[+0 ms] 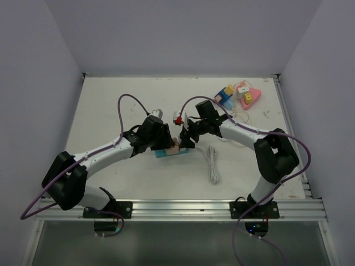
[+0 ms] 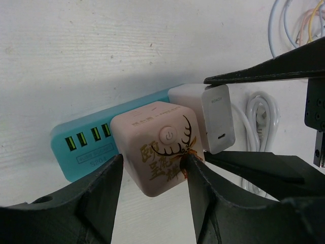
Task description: Pull the plug off the socket
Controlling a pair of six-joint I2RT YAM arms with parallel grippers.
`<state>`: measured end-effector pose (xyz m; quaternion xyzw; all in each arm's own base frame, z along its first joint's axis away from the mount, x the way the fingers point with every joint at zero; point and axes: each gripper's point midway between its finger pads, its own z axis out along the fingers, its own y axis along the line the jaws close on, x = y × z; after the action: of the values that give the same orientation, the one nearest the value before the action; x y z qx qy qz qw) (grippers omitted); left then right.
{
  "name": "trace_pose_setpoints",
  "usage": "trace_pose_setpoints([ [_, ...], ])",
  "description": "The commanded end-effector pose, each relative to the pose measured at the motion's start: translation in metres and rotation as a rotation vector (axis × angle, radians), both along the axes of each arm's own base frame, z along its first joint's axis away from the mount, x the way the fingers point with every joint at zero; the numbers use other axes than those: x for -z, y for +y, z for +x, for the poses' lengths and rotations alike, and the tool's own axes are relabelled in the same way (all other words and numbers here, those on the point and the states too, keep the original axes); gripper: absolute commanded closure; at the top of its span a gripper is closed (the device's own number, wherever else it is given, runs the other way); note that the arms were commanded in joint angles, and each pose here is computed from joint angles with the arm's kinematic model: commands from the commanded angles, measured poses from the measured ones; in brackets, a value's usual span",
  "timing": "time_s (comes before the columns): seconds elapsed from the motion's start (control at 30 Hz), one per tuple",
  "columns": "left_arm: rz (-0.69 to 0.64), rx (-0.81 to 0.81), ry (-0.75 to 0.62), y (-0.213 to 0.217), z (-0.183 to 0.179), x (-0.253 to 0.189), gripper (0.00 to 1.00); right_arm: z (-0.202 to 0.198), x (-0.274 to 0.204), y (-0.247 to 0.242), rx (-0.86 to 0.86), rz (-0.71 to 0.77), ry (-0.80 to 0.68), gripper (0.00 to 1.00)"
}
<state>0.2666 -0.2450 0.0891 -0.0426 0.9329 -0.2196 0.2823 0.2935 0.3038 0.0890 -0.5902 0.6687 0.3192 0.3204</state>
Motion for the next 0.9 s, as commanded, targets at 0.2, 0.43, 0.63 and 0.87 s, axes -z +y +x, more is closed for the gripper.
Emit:
trace_pose_setpoints([
  [0.2,0.167,0.024,0.209,0.029,-0.041,0.069,0.45,-0.007,-0.028,0.005,-0.029,0.067,-0.024,0.99],
  [0.43,0.217,0.037,0.262,0.035,-0.048,0.089,0.48,-0.018,-0.061,0.008,-0.023,0.145,-0.081,1.00],
  [0.63,0.285,0.026,0.319,0.047,-0.057,0.107,0.48,-0.020,-0.086,0.012,-0.011,0.215,-0.116,1.00],
  [0.87,0.310,0.012,0.323,0.054,-0.059,0.109,0.48,-0.013,-0.096,0.005,0.063,0.215,-0.148,1.00],
])
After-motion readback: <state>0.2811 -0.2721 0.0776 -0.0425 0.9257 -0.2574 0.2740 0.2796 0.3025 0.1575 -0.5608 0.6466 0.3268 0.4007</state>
